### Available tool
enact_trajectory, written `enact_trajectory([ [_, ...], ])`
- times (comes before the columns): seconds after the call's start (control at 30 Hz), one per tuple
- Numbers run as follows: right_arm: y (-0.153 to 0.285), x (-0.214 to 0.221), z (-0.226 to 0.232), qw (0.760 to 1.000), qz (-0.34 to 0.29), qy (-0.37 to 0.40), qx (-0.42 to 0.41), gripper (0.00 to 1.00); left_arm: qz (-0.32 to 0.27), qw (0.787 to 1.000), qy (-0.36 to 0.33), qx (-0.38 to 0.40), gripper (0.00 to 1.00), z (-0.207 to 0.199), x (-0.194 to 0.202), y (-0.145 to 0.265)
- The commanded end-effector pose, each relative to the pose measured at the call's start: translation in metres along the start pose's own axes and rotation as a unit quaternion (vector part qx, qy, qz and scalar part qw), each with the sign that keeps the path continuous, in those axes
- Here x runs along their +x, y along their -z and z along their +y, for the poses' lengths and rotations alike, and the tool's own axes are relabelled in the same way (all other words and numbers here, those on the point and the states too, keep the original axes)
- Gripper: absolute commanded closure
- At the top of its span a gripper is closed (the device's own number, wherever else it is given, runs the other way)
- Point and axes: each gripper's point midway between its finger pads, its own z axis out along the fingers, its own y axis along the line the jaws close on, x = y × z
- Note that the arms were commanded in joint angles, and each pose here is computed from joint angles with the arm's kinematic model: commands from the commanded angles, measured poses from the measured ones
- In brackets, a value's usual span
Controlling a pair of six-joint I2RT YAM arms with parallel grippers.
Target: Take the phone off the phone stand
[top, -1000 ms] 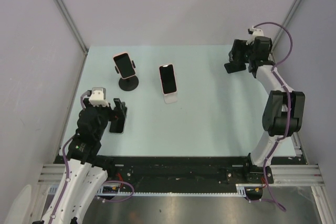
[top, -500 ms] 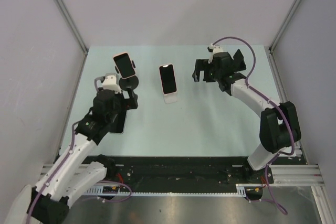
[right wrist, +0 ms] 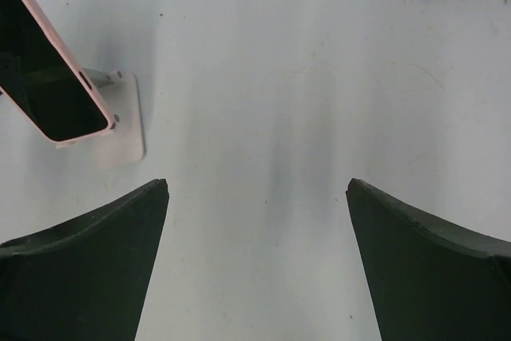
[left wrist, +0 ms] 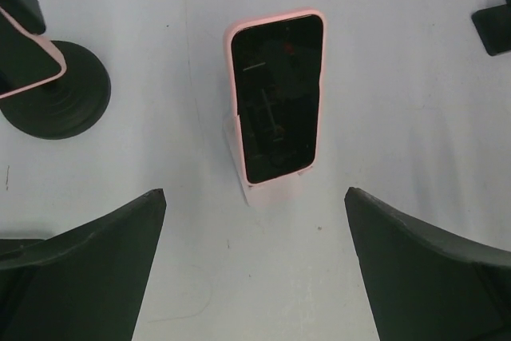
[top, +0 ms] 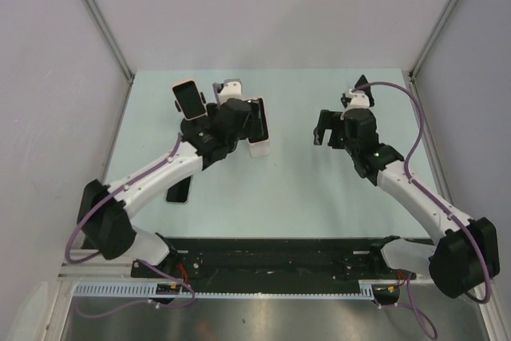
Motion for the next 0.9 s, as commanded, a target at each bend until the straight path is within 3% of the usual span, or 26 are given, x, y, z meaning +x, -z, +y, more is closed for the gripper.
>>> enact_trajectory([
  [0.0, 0.024, 0.011, -0.025, 0.999, -0.009, -0.013, 0.033, 0.00, -0.034, 0.998, 0.026, -0.042, 0.00, -0.014, -0.024, -0.020],
  [0.43, 0.067, 0.029, -0.056, 0.998, -0.018, -0.024, 0.050, 0.00, -0.024, 0.993, -0.014, -0.117, 0.00, -0.026, -0.001, -0.095],
  [0.87, 0.065, 0.034, -0.066, 0.998, -0.009, -0.047, 0.035, 0.00, -0.006, 0.988, -0.034, -0.150, 0.00, -0.020, 0.028, -0.120],
])
